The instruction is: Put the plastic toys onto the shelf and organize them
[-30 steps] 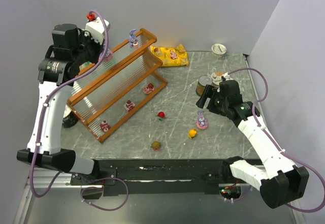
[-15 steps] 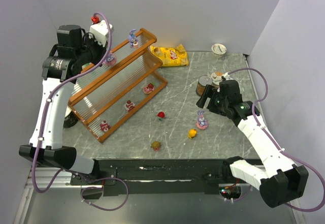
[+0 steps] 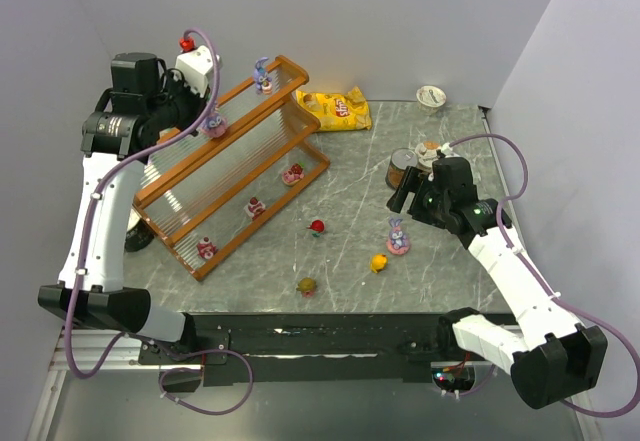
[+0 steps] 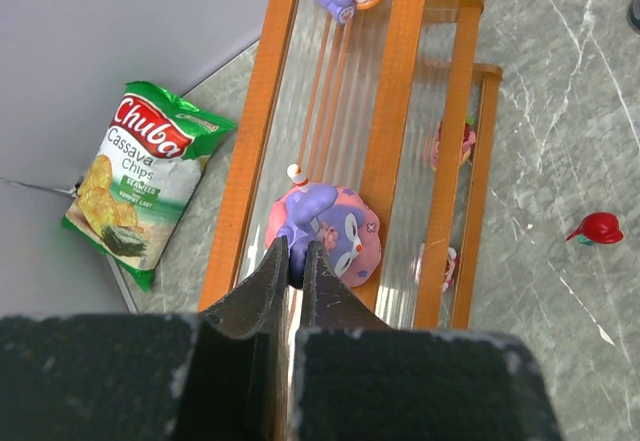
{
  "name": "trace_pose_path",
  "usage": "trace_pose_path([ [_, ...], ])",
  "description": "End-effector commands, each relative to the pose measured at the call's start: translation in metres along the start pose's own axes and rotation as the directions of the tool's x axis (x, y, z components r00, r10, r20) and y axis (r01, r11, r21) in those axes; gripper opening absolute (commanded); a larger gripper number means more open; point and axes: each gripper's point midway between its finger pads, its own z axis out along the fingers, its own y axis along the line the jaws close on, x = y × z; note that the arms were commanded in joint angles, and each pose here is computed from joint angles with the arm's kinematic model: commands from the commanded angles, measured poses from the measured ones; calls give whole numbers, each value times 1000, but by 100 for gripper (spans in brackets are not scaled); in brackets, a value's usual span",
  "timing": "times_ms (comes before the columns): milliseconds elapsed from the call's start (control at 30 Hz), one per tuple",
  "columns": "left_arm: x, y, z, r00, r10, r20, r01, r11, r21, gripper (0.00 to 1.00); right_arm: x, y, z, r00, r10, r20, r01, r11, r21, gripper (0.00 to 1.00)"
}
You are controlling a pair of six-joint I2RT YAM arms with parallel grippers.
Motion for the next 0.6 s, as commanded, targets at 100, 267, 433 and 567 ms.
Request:
trace_pose_path([
  [100,-8,6,-1,999,29,30,-29,999,-15,5,-22,11,-13,997,-2,78,5,999,-42,92],
  [267,-1,14,6,1000,23,-2,-23,999,-45,5,-22,12,-14,997,-2,80,5,999,-47,92],
  [433,1,18,8,1000,19,-16,-20,998,-66,7,-20,12,-14,997,1,76,3,999,-51,92],
  [567,1,24,7,1000,12,-18,-14,995,-102,8,-20,12,-14,997,5,76,-1,999,-54,92],
])
